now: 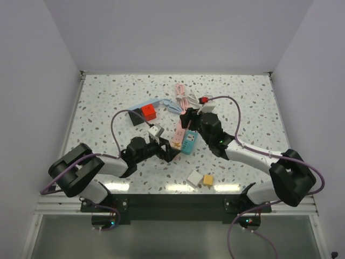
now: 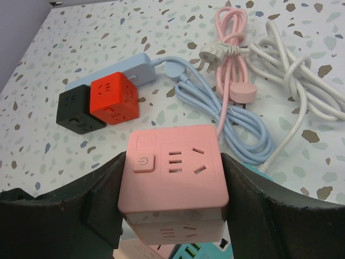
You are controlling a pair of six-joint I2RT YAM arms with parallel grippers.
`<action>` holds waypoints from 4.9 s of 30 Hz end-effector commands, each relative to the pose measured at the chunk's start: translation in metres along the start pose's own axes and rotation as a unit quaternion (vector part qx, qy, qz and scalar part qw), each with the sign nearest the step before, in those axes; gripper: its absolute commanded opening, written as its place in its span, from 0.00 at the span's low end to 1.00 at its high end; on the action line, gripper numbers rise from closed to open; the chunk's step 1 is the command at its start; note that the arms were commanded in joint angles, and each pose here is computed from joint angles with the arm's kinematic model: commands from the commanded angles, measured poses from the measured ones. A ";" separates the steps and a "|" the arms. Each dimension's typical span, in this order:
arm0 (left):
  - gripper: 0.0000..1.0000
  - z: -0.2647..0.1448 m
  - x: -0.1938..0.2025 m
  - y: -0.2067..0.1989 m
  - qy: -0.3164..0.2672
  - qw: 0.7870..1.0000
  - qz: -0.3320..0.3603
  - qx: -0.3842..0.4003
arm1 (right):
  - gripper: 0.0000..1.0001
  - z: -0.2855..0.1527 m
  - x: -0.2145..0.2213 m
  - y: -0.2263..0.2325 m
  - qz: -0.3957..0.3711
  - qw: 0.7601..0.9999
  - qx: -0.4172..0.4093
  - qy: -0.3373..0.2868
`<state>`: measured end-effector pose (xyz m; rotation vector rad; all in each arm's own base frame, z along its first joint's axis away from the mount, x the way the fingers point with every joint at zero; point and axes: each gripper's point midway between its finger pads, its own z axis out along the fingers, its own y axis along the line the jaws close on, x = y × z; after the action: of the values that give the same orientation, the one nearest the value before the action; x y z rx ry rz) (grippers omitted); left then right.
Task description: Insert the plug
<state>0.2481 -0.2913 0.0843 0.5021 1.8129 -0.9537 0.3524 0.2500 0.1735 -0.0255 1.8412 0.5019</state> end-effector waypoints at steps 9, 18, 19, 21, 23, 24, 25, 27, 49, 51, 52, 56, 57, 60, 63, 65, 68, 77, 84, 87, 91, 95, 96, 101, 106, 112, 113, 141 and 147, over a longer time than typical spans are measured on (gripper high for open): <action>0.99 0.016 0.003 -0.010 0.018 0.999 0.005 -0.033 | 0.00 0.008 -0.018 0.001 0.035 0.998 0.002 -0.055; 0.53 0.014 0.016 0.013 0.066 0.989 0.051 -0.123 | 0.00 0.005 -0.005 -0.006 0.056 0.996 0.013 -0.067; 0.49 0.015 0.016 0.015 0.068 0.988 0.053 -0.129 | 0.00 0.005 -0.004 -0.007 0.057 0.996 0.019 -0.069; 0.35 0.012 0.020 0.019 0.081 0.985 0.056 -0.142 | 0.00 0.004 0.000 -0.003 0.054 0.996 0.020 -0.070; 0.20 0.010 0.020 0.022 0.087 0.982 0.058 -0.155 | 0.00 0.005 0.003 -0.001 0.050 0.996 0.027 -0.075; 0.15 0.008 0.023 0.024 0.096 0.980 0.059 -0.162 | 0.00 0.006 0.004 -0.001 0.050 0.995 0.029 -0.076; 0.12 0.006 0.023 0.026 0.098 0.979 0.060 -0.170 | 0.00 0.006 0.006 0.000 0.052 0.995 0.030 -0.076; 0.00 0.000 0.025 0.033 0.110 0.973 0.060 -0.192 | 0.00 0.008 0.009 0.001 0.051 0.995 0.032 -0.077; 0.00 -0.025 0.062 0.041 0.163 0.965 0.052 -0.198 | 0.00 0.019 0.025 0.003 0.063 0.992 0.043 -0.099; 0.00 -0.029 0.065 0.043 0.165 0.964 0.052 -0.200 | 0.00 0.019 0.027 0.003 0.064 0.992 0.040 -0.101; 0.00 -0.031 0.064 0.043 0.162 0.964 0.050 -0.202 | 0.00 0.019 0.031 0.002 0.065 0.992 0.036 -0.103; 0.00 -0.035 0.065 0.042 0.159 0.965 0.043 -0.203 | 0.00 0.023 0.039 0.001 0.065 0.992 0.037 -0.099; 0.00 -0.036 0.066 0.042 0.161 0.965 0.043 -0.202 | 0.00 0.024 0.041 0.001 0.064 0.992 0.037 -0.098; 0.00 -0.036 0.066 0.040 0.160 0.966 0.041 -0.197 | 0.00 0.027 0.044 0.000 0.060 0.993 0.039 -0.097; 0.00 -0.036 0.065 0.039 0.158 0.967 0.039 -0.194 | 0.00 0.029 0.046 0.001 0.057 0.993 0.038 -0.096; 0.00 -0.035 0.064 0.039 0.157 0.967 0.040 -0.194 | 0.00 0.029 0.048 0.001 0.056 0.993 0.040 -0.096; 0.00 -0.034 0.063 0.037 0.157 0.968 0.041 -0.190 | 0.00 0.029 0.050 0.001 0.051 0.993 0.043 -0.100; 0.00 -0.032 0.062 0.034 0.158 0.970 0.042 -0.181 | 0.00 0.033 0.050 0.002 0.037 0.990 0.056 -0.121; 0.00 -0.031 0.063 0.032 0.161 0.971 0.039 -0.175 | 0.00 0.027 0.051 -0.003 0.025 0.989 0.076 -0.127; 0.00 -0.030 0.063 0.031 0.160 0.971 0.039 -0.172 | 0.00 0.025 0.052 -0.002 0.017 0.988 0.082 -0.131; 0.00 -0.029 0.064 0.029 0.162 0.972 0.038 -0.167 | 0.00 0.025 0.054 -0.004 0.017 0.987 0.090 -0.134; 0.00 -0.028 0.064 0.029 0.161 0.972 0.038 -0.165 | 0.00 0.027 0.057 -0.004 0.017 0.986 0.093 -0.136; 0.00 -0.028 0.065 0.029 0.162 0.972 0.038 -0.165 | 0.00 0.029 0.058 -0.005 0.019 0.986 0.094 -0.138; 0.00 -0.029 0.065 0.028 0.163 0.972 0.038 -0.164 | 0.00 0.029 0.058 -0.007 0.025 0.983 0.105 -0.149; 0.00 -0.029 0.064 0.027 0.163 0.973 0.037 -0.162 | 0.00 0.028 0.056 -0.012 0.023 0.980 0.119 -0.157; 0.00 -0.027 0.065 0.026 0.164 0.973 0.036 -0.157 | 0.00 0.022 0.063 -0.014 0.035 0.976 0.130 -0.170; 0.00 -0.027 0.065 0.026 0.163 0.973 0.036 -0.157 | 0.00 0.022 0.067 -0.014 0.032 0.976 0.131 -0.169; 0.00 -0.029 0.060 0.007 0.142 0.983 0.016 -0.117 | 0.00 0.029 0.094 0.010 0.034 0.977 0.150 -0.150; 0.00 -0.030 0.058 0.005 0.138 0.984 0.015 -0.114 | 0.00 0.027 0.097 0.013 0.010 0.978 0.151 -0.140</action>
<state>0.2403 -0.2860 0.0794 0.4382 1.9652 -0.7017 0.3473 0.2893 0.0995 0.3184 1.5732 0.2766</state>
